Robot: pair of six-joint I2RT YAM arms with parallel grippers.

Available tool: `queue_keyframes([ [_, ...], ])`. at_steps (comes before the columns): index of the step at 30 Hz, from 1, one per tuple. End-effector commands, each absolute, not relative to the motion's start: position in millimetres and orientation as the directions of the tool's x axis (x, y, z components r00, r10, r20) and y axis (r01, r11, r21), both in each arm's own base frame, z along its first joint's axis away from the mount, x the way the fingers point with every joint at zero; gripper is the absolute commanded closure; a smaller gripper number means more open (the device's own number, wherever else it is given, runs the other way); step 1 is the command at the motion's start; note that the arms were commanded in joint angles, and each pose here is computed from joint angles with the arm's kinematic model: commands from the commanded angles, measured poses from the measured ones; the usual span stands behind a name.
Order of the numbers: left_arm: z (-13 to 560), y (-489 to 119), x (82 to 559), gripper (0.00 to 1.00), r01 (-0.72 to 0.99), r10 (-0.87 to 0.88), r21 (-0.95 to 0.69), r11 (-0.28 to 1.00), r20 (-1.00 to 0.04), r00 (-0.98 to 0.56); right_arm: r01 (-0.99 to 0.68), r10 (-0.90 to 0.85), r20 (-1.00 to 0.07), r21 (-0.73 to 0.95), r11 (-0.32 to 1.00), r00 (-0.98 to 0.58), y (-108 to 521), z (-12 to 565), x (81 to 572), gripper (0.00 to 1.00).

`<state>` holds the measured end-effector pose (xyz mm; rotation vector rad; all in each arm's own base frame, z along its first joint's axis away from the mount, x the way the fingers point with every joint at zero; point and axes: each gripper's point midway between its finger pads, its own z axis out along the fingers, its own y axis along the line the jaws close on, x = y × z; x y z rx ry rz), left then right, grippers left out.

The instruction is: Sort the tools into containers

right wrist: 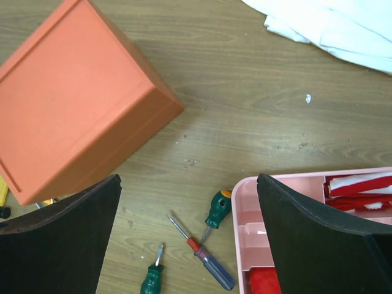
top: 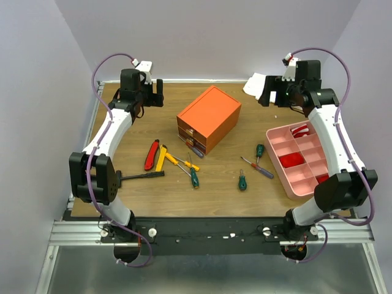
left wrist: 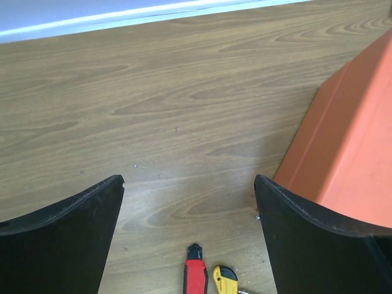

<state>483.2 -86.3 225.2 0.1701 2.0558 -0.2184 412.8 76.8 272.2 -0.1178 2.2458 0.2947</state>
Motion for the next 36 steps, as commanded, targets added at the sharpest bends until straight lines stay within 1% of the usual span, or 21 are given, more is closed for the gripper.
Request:
queue_keyframes([
  [1, 223, -90, 477, 0.02, 0.237, 0.035, -0.1, 0.966, -0.861, -0.507, -0.182, 0.032, -0.8, 0.175, 0.968, -0.599, 79, 283, 430, 0.0],
  [3, 223, -94, 471, 0.02, 0.257, 0.029, -0.118, 0.959, -0.862, -0.505, -0.201, 0.012, -0.813, 0.158, 0.967, -0.582, 79, 286, 438, 0.0],
  [4, 223, -96, 469, 0.03, 0.265, 0.028, -0.123, 0.956, -0.864, -0.503, -0.214, -0.006, -0.807, 0.15, 0.965, -0.591, 80, 278, 445, 0.0],
  [5, 218, -96, 466, 0.03, 0.264, 0.024, -0.13, 0.956, -0.859, -0.511, -0.247, -0.017, -0.82, 0.152, 0.957, -0.572, 86, 288, 450, 0.0],
  [8, 218, -96, 461, 0.04, 0.265, 0.019, -0.137, 0.955, -0.857, -0.514, -0.296, -0.052, -0.807, 0.155, 0.943, -0.588, 94, 280, 464, 0.0],
  [9, 218, -95, 458, 0.05, 0.268, 0.026, -0.132, 0.954, -0.858, -0.512, -0.31, -0.05, -0.824, 0.156, 0.938, -0.565, 97, 292, 472, 0.0],
  [10, 218, -95, 456, 0.06, 0.275, 0.035, -0.125, 0.953, -0.859, -0.511, -0.322, -0.05, -0.827, 0.162, 0.933, -0.561, 99, 295, 477, 0.0],
  [11, 212, -95, 452, 0.08, 0.282, 0.045, -0.121, 0.952, -0.854, -0.518, -0.344, -0.052, -0.813, 0.187, 0.92, -0.579, 106, 284, 485, 0.0],
  [12, 213, -95, 449, 0.1, 0.307, 0.076, -0.097, 0.947, -0.86, -0.505, -0.363, -0.051, -0.83, 0.187, 0.913, -0.556, 110, 294, 492, 0.0],
  [13, 211, -101, 444, 0.23, 0.36, 0.1, -0.102, 0.928, -0.86, -0.501, -0.373, -0.051, -0.832, 0.193, 0.908, -0.553, 115, 293, 498, 0.0],
  [15, 196, -104, 433, 0.32, 0.438, 0.189, -0.065, 0.897, -0.838, -0.512, -0.399, -0.066, -0.822, 0.203, 0.894, -0.566, 129, 279, 508, 0.0],
  [16, 192, -111, 426, 0.4, 0.484, 0.207, -0.08, 0.872, -0.834, -0.512, -0.409, -0.07, -0.827, 0.201, 0.89, -0.558, 134, 280, 512, 0.0],
  [18, 179, -116, 414, 0.51, 0.535, 0.247, -0.09, 0.84, -0.815, -0.525, -0.452, -0.115, -0.818, 0.189, 0.872, -0.564, 148, 264, 519, 0.0],
  [19, 176, -118, 410, 0.66, 0.573, 0.283, -0.074, 0.816, -0.814, -0.508, -0.463, -0.117, -0.817, 0.196, 0.865, -0.565, 154, 262, 520, 0.0],
  [20, 172, -124, 404, 0.73, 0.606, 0.294, -0.094, 0.79, -0.809, -0.508, -0.473, -0.12, -0.812, 0.207, 0.856, -0.571, 159, 257, 521, 0.0],
  [22, 165, -127, 399, 0.93, 0.643, 0.33, -0.094, 0.76, -0.797, -0.507, -0.486, -0.131, -0.789, 0.23, 0.843, -0.6, 169, 240, 523, 0.0],
  [25, 159, -132, 396, 0.98, 0.682, 0.352, -0.1, 0.725, -0.797, -0.491, -0.514, -0.154, -0.761, 0.261, 0.817, -0.63, 181, 220, 518, 0.01],
  [29, 152, -148, 393, 1.0, 0.747, 0.397, -0.093, 0.659, -0.8, -0.45, -0.54, -0.191, -0.73, 0.278, 0.794, -0.656, 193, 196, 511, 0.03],
  [36, 143, -176, 404, 1.0, 0.795, 0.419, -0.114, 0.595, -0.801, -0.428, -0.554, -0.234, -0.711, 0.256, 0.792, -0.663, 198, 176, 511, 0.04],
])
